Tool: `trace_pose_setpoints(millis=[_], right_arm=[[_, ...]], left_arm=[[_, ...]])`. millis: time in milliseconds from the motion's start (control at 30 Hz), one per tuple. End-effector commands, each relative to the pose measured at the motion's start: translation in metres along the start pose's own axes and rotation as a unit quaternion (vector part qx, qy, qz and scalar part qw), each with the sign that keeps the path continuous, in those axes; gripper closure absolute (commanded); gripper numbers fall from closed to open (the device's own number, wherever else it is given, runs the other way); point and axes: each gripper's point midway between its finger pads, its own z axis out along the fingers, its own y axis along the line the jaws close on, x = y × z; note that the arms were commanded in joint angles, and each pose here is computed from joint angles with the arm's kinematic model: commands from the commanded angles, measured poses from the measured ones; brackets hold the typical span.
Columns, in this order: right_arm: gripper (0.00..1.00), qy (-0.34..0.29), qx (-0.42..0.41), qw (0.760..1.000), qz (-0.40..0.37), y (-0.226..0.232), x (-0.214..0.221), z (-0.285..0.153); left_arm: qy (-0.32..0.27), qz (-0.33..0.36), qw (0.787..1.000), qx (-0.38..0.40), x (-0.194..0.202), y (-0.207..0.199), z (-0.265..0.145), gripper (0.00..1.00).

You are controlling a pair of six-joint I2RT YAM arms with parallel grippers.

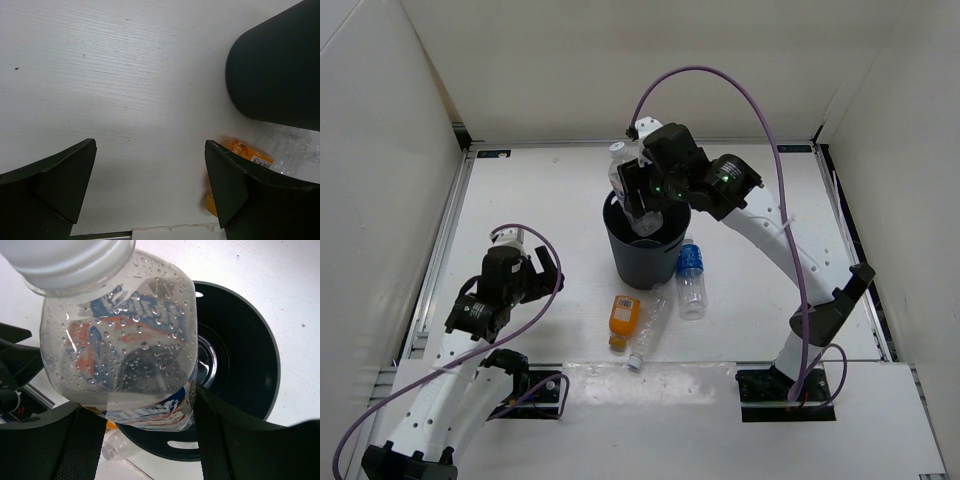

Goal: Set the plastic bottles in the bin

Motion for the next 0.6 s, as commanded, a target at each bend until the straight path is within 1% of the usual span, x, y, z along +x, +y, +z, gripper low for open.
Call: trace_pose_setpoints(millis=[0,33,100,267,300,367,567], right_arm=[[0.39,-0.016,-0.010,1.000,-0.006,0.005,-0.007,-0.001],[0.38,-0.014,-0.009,1.000,-0.006,0.004,-0.006,0.000],[0.31,-0.014,-0.007,1.000,-0.002,0.003,-0.006,-0.001],[0.30,-0.025,0.005,1.000,0.007,-0.005,-0.011,-0.006],[0.26,-0.025,0.006,1.000,0.010,-0.005,-0.010,-0.006],[0.25,-0.023,0.009,1.000,0.012,-0.006,-0.009,-0.006],[0.23,-0.037,0.011,0.999,0.012,-0.009,-0.013,-0.011]], left_arm=[[-0.011,0.003,1.000,0.002,-0.004,-0.002,0.001,0.00],[-0.009,0.004,1.000,0.001,-0.003,-0.002,0.001,0.00],[-0.009,0.005,1.000,0.001,-0.004,-0.002,0.001,0.00],[-0.009,0.006,1.000,0.001,-0.004,-0.002,0.001,0.00],[-0.007,0.005,1.000,0.002,-0.003,-0.002,0.002,0.00],[-0.006,0.006,1.000,0.001,-0.002,-0.002,0.002,0.00],[-0.004,0.009,1.000,0.002,-0.002,-0.003,0.002,0.00]])
